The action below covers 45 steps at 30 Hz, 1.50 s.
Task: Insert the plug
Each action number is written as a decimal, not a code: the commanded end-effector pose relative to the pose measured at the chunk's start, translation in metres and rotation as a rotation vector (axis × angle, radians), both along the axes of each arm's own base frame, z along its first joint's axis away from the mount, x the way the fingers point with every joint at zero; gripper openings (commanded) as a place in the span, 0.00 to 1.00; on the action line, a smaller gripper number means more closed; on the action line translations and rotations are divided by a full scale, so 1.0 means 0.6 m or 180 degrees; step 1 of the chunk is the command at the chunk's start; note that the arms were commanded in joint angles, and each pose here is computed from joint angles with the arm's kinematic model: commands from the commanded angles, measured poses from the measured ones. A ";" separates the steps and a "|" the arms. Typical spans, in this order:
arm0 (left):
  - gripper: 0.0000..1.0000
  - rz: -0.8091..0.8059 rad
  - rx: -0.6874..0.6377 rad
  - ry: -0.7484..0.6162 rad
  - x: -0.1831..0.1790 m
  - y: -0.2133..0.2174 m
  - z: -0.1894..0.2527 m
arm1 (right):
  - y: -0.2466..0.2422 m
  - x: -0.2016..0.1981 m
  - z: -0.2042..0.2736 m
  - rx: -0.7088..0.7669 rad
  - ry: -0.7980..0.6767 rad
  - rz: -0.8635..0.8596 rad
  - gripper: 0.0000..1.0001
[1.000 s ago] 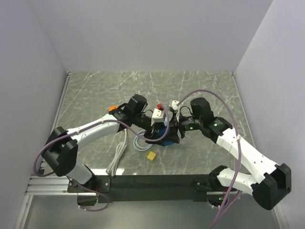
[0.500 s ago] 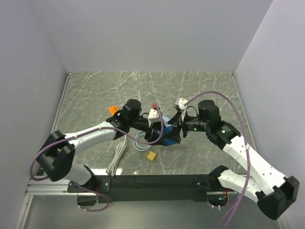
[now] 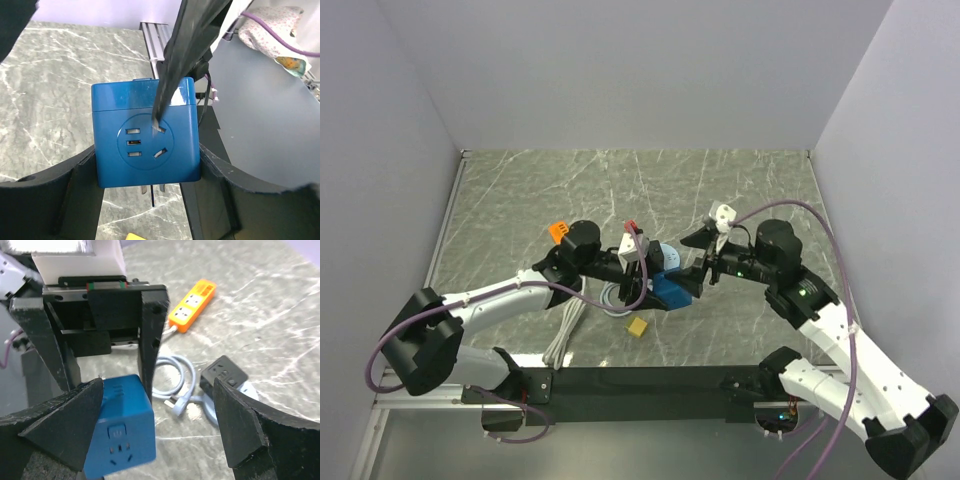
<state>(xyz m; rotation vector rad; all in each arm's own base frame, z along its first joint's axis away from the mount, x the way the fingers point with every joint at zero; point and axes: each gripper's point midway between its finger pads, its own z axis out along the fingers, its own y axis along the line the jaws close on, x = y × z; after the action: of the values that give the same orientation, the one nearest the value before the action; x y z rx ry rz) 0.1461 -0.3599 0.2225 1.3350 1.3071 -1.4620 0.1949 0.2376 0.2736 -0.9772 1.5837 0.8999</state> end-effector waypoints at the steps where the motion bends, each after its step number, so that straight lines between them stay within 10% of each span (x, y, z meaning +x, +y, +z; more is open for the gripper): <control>1: 0.00 0.0093 -0.0389 -0.0320 0.002 0.003 0.063 | -0.016 -0.001 0.040 0.0271 -0.0294 -0.0159 0.96; 37: 0.00 0.0401 -0.0721 -0.0546 -0.003 0.034 0.124 | 0.019 -0.094 0.023 0.0442 0.0011 0.1144 0.98; 45: 0.00 0.0403 -0.0734 -0.0502 0.001 0.029 0.119 | 0.022 -0.091 0.026 0.0461 0.0043 0.1163 0.51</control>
<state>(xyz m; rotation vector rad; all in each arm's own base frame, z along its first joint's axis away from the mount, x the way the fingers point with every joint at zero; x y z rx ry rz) 0.1429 -0.3415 0.2736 1.1981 1.1649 -1.3706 0.1435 0.2489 0.2785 -1.1633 1.4023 1.2335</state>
